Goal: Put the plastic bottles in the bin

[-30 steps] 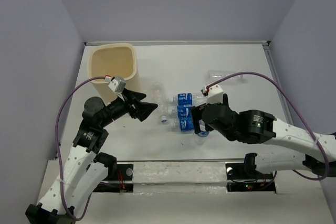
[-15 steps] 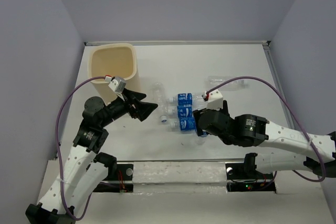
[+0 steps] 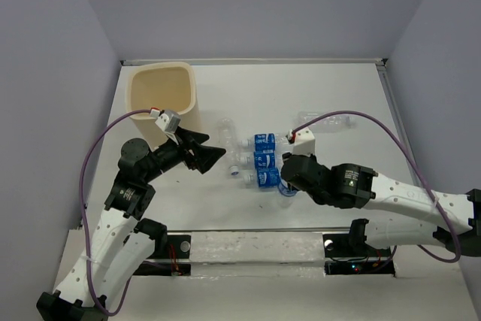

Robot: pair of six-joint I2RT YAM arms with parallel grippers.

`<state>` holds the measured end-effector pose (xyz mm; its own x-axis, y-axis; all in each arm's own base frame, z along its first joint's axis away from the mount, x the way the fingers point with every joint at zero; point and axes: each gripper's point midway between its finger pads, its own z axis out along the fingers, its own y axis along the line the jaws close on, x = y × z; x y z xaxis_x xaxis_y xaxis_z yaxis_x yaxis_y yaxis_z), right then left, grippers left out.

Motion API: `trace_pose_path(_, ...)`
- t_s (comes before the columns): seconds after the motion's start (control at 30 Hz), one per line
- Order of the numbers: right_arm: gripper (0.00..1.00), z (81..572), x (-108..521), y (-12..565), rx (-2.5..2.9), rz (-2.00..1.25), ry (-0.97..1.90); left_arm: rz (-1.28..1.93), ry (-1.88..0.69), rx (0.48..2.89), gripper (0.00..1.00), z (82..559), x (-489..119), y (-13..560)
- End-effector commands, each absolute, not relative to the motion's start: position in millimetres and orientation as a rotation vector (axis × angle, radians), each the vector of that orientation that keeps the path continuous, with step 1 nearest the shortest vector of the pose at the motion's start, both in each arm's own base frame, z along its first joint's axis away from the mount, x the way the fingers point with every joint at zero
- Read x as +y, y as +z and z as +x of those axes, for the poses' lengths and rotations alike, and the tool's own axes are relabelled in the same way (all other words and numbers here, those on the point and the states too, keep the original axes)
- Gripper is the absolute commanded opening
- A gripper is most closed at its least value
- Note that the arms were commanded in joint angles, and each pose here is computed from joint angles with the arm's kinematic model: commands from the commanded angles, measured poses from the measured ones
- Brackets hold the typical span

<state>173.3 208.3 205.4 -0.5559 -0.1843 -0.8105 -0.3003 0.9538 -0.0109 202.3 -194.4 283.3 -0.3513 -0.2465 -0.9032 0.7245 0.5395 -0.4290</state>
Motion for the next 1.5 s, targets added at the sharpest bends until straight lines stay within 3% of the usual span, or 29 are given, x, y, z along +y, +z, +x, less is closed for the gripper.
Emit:
trace_pose_path(0.0, 0.23, 178, 215, 228, 2.123, -0.276, 0.242, 0.441, -1.064, 1.563, 0.99, 198, -195, 308)
trace_pose_path(0.17, 0.11, 175, 219, 273, 2.058, -0.299, 0.359, 0.476, -1.071, 1.458, 0.99, 185, -193, 336)
trace_pose_path(0.37, 0.0, 179, 252, 395, 1.787, -0.376, 0.596, 0.297, -0.952, 1.192, 0.99, 164, -152, 414)
trace_pose_path(0.47, 0.0, 189, 261, 450, 1.617, -0.387, 0.605, 0.098, -0.863, 1.133, 0.99, 168, -119, 431)
trace_pose_path(0.63, 0.0, 220, 298, 535, 1.371, -0.357, 0.666, -0.182, -0.734, 1.25, 0.99, 191, -81, 402)
trace_pose_path(0.8, 0.0, 252, 360, 581, 1.246, -0.409, 0.769, -0.278, -0.681, 1.494, 0.99, 208, -81, 331)
trace_pose_path(1.03, 0.0, 298, 431, 568, 1.249, -0.46, 0.892, -0.374, -0.695, 1.651, 0.99, 207, -84, 281)
trace_pose_path(1.33, 0.0, 347, 498, 479, 1.399, -0.499, 0.89, -0.308, -0.701, 1.766, 0.99, 213, -99, 255)
trace_pose_path(1.4, 0.14, 352, 507, 468, 1.412, -0.498, 0.894, -0.289, -0.702, 1.781, 0.99, 214, -102, 254)
trace_pose_path(1.43, 0.28, 354, 509, 466, 1.414, -0.498, 0.89, -0.283, -0.701, 1.783, 0.99, 215, -103, 253)
trace_pose_path(1.47, 0.56, 357, 508, 465, 1.416, -0.486, 0.876, -0.276, -0.695, 1.79, 0.99, 216, -104, 251)
